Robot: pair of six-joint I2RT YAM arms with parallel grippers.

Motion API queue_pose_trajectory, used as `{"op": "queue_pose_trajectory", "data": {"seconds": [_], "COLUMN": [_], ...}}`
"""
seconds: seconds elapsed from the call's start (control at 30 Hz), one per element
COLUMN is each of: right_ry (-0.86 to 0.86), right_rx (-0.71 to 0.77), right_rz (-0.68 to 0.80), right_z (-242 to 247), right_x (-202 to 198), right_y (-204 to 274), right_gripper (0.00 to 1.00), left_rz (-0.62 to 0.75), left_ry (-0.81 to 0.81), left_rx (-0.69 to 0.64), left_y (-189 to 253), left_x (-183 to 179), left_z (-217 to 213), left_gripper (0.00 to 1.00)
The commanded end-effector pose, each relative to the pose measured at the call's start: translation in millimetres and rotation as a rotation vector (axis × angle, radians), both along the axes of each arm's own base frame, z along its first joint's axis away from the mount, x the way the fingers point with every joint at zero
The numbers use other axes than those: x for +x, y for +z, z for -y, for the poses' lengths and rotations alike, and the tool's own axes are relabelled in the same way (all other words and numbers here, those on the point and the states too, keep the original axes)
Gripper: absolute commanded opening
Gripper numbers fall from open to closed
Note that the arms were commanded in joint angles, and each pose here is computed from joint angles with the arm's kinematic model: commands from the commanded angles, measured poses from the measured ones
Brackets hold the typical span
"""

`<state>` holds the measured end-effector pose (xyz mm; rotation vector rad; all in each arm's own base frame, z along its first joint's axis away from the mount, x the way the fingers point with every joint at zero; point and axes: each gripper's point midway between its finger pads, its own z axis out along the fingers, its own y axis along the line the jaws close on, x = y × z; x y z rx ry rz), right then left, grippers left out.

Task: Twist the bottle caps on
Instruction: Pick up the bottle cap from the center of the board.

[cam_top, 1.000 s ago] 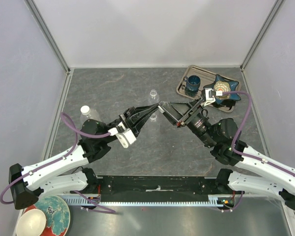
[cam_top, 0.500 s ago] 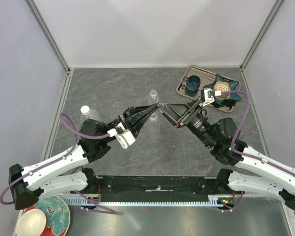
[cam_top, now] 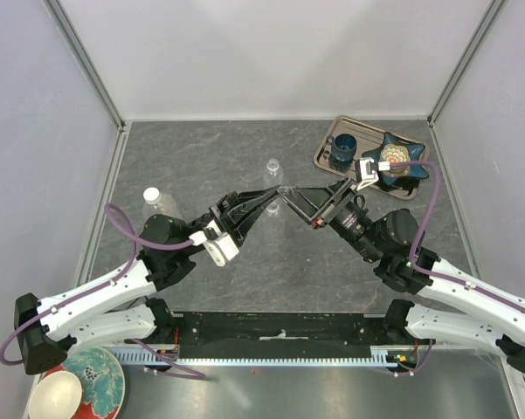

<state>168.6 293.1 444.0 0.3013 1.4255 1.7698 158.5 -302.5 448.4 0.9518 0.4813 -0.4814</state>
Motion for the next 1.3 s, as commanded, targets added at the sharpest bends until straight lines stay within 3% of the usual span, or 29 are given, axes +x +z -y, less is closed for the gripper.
{"op": "queue_pose_trajectory", "data": {"seconds": [0.0,0.07,0.23,0.5,0.8,0.9,0.93,0.97,1.1,1.13,1.27], "right_ry": [-0.018,-0.02,-0.02,-0.011,-0.027,-0.041,-0.049,-0.063,-0.133,-0.156,-0.224], "right_rx": [0.083,0.082,0.099,0.104,0.086,0.024,0.014,-0.031,-0.096,-0.104,-0.193], "right_rz": [0.061,0.058,0.062,0.068,0.087,0.094,0.102,0.09,0.09,0.104,0.097], "right_z": [12,11,11,10,11,9,12,12,26,33,51], "right_x": [-4,-3,-3,-4,-3,-1,-1,1,6,5,8], "right_y": [34,34,36,37,39,35,39,31,26,30,21], "right_gripper": [0.47,0.58,0.58,0.43,0.36,0.29,0.27,0.25,0.23,0.23,0.23], "left_rz": [0.028,0.028,0.025,0.023,0.008,-0.086,-0.164,-0.219,-0.37,-0.415,-0.537], "left_ry": [0.006,0.006,0.012,0.022,0.066,0.146,0.164,0.218,0.252,0.234,0.229], "left_rx": [-0.023,-0.023,-0.023,-0.018,-0.013,-0.018,0.02,0.011,0.006,-0.022,-0.062], "left_y": [5,5,3,-1,-5,4,-4,-2,11,12,0], "left_x": [-3,-3,-2,0,8,27,35,46,58,57,62], "left_z": [-7,-7,-8,-10,-13,-16,-14,-20,-31,-35,-53], "left_gripper": [0.02,0.02,0.02,0.02,0.02,0.17,0.28,0.34,0.55,0.65,0.78]}}
